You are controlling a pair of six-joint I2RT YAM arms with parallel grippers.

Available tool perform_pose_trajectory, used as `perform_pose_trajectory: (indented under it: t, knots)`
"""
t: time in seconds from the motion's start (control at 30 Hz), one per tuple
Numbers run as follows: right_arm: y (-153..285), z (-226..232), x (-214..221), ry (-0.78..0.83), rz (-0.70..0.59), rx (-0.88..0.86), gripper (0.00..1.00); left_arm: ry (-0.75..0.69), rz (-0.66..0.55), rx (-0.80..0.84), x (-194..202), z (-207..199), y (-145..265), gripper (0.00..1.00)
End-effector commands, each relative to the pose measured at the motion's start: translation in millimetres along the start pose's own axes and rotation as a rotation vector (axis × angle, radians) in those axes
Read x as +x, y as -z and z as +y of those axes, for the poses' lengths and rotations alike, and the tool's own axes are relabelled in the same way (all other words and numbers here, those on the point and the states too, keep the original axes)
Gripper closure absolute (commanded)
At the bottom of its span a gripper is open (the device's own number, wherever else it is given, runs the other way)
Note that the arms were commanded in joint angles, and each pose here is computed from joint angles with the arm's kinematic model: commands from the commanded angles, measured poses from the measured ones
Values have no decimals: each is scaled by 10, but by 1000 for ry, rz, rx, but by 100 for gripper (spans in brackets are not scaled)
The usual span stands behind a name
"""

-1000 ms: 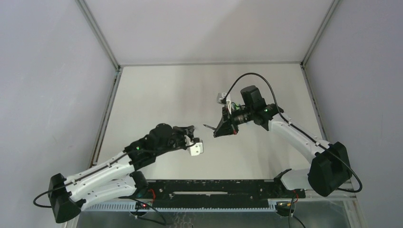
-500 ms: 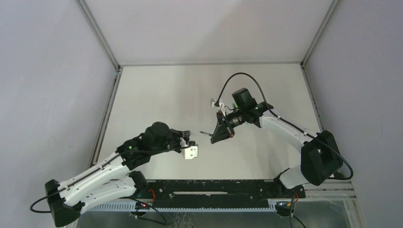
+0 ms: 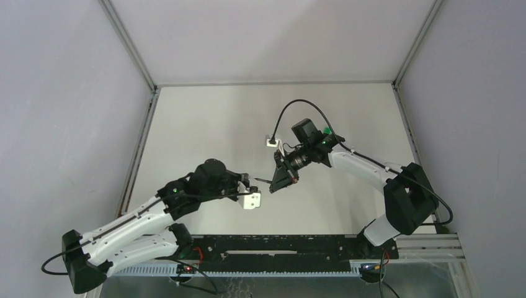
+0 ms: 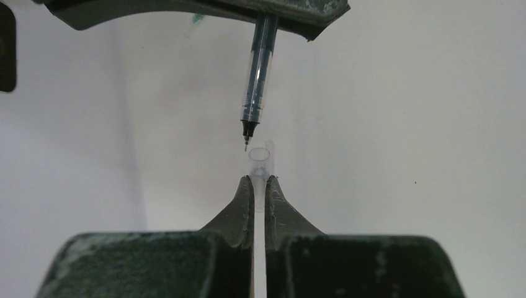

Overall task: Insert the pens into the pen caps
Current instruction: Insert the pen cap onto the pen.

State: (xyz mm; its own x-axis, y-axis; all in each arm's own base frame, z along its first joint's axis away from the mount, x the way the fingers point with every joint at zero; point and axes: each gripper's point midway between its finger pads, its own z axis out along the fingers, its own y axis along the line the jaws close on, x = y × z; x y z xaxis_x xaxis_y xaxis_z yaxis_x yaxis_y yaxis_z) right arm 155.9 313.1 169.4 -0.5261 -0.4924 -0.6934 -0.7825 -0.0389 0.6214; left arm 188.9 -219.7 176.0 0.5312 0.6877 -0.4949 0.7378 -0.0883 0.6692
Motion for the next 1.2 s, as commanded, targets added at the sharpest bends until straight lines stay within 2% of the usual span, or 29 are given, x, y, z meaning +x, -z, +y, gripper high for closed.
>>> perform_pose_trajectory:
  t: [0.0, 1.17]
  knots:
    - [-26, -53, -110, -3, 1, 41, 100, -25, -22, -45, -119, 206, 76, 100]
    - [-96, -117, -57, -12, 41, 79, 100, -16, -6, -19, -96, 180, 40, 100]
